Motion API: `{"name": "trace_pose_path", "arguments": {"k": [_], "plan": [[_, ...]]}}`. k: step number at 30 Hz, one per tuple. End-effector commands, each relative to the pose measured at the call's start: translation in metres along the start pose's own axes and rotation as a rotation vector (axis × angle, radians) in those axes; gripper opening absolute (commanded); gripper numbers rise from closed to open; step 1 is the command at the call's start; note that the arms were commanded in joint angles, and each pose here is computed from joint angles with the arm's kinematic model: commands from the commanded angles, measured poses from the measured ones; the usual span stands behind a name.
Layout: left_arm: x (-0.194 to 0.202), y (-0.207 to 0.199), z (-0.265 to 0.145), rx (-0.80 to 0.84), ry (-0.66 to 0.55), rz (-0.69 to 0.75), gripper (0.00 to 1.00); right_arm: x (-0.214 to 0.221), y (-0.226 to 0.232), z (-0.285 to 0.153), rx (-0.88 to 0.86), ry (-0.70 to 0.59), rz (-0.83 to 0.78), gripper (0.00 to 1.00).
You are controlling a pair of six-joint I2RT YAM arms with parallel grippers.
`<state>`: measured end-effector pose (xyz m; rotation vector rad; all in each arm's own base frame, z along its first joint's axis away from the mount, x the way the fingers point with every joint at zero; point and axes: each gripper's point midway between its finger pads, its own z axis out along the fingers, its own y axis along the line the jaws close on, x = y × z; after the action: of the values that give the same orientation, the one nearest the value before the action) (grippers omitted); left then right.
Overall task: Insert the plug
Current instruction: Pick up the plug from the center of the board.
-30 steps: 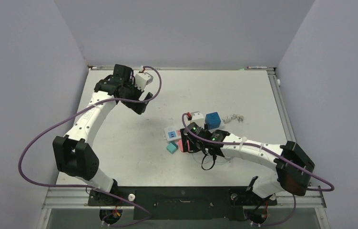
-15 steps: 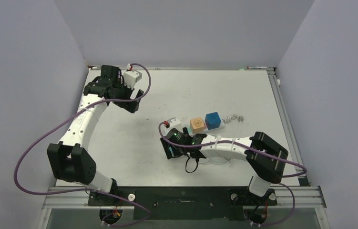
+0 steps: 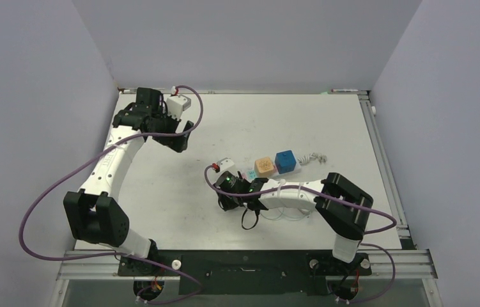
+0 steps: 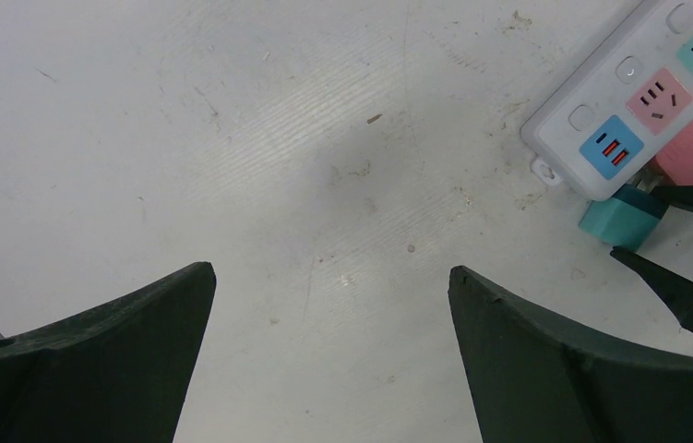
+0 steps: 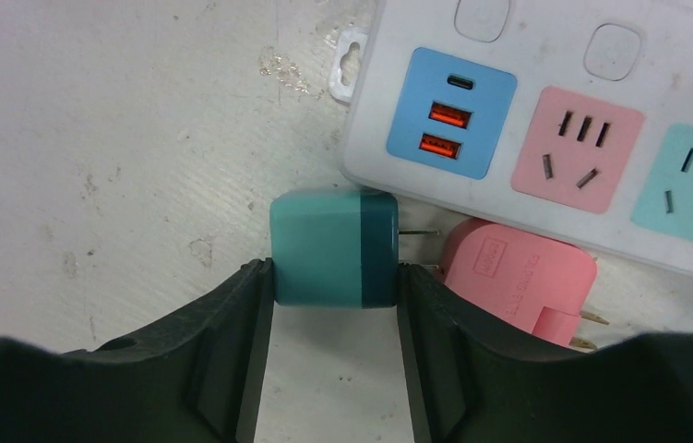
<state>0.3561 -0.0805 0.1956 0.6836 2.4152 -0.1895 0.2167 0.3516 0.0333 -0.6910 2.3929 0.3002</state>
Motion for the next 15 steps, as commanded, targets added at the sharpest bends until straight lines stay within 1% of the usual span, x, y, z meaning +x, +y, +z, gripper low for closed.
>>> {"name": "trace_pose_path", "arguments": {"k": [1,4,7,11,15], "plan": [[-0.014,-0.003,-0.01,0.012,-0.048,0.011,0.96,-0.02,0.01,-0.001,-0.007,-0.049,-0.019,0.42],[-0.014,-0.005,-0.009,0.021,-0.047,0.011,0.96,-0.02,0.01,-0.003,0.001,-0.046,-0.031,0.34],[-0.013,-0.009,-0.01,0.038,-0.044,0.016,0.96,-0.027,0.012,-0.012,-0.001,-0.061,-0.032,0.29],[-0.015,-0.021,-0.012,0.085,-0.061,0.029,0.96,-0.047,0.018,-0.038,-0.069,-0.106,-0.009,0.27],[-0.02,-0.038,-0.021,0.185,-0.139,0.062,0.96,-0.068,0.02,-0.07,-0.188,-0.151,0.054,0.27]]}}
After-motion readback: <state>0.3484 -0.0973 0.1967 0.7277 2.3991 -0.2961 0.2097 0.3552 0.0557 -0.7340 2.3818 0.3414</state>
